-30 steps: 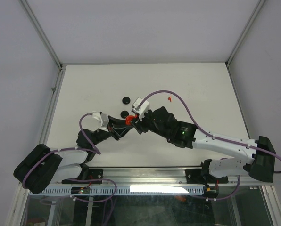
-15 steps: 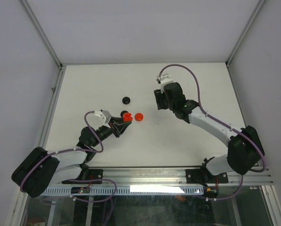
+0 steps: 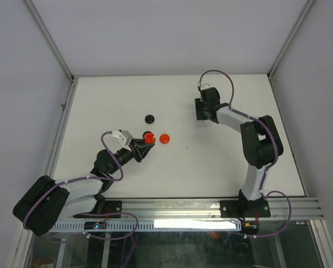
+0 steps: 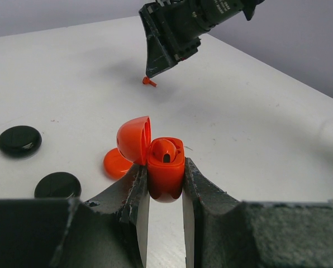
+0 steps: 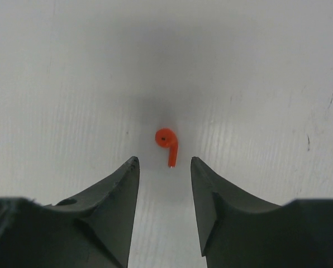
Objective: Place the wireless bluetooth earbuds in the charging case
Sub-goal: Move the earbud to the center of the board.
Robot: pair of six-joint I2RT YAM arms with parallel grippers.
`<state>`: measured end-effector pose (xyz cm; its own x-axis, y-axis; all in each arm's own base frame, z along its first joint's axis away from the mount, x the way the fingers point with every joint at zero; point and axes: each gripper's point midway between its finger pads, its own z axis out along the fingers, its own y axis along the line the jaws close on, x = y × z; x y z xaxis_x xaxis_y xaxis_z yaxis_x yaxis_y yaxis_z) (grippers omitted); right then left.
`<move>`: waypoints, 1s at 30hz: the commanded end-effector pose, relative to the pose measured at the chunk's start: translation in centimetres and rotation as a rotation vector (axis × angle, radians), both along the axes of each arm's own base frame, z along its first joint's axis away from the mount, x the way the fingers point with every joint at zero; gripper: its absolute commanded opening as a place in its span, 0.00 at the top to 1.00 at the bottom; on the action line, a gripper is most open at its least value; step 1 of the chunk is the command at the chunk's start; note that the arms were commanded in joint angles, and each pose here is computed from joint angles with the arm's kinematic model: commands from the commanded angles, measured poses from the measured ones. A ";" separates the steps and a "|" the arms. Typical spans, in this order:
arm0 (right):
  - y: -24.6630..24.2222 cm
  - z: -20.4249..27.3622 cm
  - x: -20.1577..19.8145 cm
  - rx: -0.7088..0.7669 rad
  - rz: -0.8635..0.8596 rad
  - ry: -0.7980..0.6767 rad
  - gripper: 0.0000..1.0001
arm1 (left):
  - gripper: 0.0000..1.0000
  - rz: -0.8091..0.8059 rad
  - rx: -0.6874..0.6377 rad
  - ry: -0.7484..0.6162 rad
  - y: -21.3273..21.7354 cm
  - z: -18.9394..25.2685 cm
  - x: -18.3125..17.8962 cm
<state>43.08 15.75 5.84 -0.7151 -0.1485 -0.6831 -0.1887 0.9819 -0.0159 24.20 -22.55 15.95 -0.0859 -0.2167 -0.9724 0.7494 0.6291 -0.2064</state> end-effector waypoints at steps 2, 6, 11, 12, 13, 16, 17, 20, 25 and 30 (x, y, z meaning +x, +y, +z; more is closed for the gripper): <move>0.8 1.2 4.1 0.047 0.000 -0.057 0.57 | 0.99 0.022 -0.019 -0.062 0.1 1.9 0.9; 0.7 -0.2 4.4 0.023 0.012 0.006 0.59 | 1.00 0.025 -0.018 -0.060 0.1 1.9 0.9; 0.3 -1.9 3.9 -0.006 0.007 0.071 0.65 | 1.00 0.023 -0.022 -0.060 0.1 2.0 0.9; 0.2 -2.4 3.6 -0.012 0.004 0.087 0.66 | 1.00 0.024 -0.022 -0.058 0.1 2.0 0.9; 0.1 -2.8 3.4 -0.016 0.002 0.104 0.66 | 1.00 0.022 -0.022 -0.059 0.1 2.0 0.9; 0.1 -3.6 2.2 -0.020 0.008 0.153 0.69 | 1.00 0.020 -0.022 -0.060 0.1 2.0 0.8; 0.1 -3.7 1.7 -0.026 0.009 0.167 0.70 | 1.00 0.019 -0.023 -0.060 0.0 2.0 0.8; 0.1 -3.6 -0.1 -0.058 0.010 0.195 0.73 | 1.00 0.018 -0.026 -0.058 0.0 2.1 0.8; 0.3 -3.5 -4.2 -0.099 0.024 0.266 0.80 | 1.00 0.016 -0.031 -0.058 0.0 2.1 0.7; 1.6 -3.6 -9.1 -0.076 0.042 0.363 0.81 | 1.00 0.009 -0.037 -0.059 -0.1 2.3 0.6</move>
